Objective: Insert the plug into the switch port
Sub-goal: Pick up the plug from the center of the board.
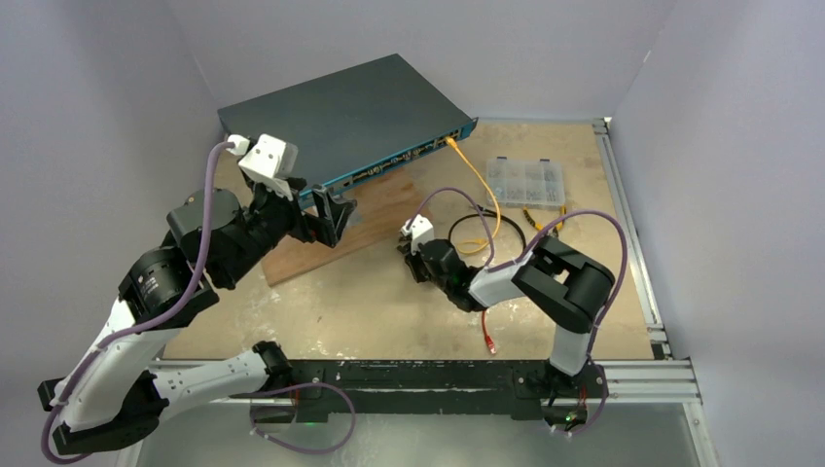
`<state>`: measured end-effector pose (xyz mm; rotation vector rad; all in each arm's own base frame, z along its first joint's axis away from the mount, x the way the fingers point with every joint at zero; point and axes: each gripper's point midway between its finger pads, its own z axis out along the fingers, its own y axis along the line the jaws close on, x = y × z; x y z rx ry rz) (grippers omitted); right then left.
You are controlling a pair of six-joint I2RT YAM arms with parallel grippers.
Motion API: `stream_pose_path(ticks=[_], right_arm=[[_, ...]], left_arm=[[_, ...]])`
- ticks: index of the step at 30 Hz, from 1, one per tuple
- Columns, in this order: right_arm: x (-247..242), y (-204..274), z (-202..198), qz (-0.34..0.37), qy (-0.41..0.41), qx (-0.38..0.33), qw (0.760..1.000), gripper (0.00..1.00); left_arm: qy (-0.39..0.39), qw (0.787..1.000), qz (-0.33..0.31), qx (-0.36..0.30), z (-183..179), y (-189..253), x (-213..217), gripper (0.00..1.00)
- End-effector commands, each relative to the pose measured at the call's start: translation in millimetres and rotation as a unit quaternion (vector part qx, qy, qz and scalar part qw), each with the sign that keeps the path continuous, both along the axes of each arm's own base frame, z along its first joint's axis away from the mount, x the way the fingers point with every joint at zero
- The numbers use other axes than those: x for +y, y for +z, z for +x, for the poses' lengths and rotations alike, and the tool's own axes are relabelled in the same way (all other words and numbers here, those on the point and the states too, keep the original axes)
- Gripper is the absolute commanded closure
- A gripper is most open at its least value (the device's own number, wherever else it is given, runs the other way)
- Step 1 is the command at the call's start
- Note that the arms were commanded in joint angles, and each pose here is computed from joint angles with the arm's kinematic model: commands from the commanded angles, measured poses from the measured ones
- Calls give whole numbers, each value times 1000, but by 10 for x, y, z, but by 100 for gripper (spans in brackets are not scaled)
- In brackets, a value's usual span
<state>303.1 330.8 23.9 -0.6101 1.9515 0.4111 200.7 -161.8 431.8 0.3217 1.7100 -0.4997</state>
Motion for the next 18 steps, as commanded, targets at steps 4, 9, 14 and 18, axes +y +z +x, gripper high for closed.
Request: stream_pose_path(ticks=[4, 9, 14, 18], right_arm=[[-55, 256, -164, 37, 14, 2, 999, 100], [-35, 604, -203, 76, 19, -11, 997, 100], [-64, 1039, -250, 121, 21, -35, 992, 100], [-78, 1417, -317, 159, 35, -58, 985, 100]], left_arm=[[-22, 1000, -16, 0, 48, -11, -198, 4], [-36, 999, -27, 2, 52, -21, -293, 4], [-37, 999, -22, 9, 101, -121, -362, 5], [-38, 999, -23, 17, 127, -165, -418, 5]])
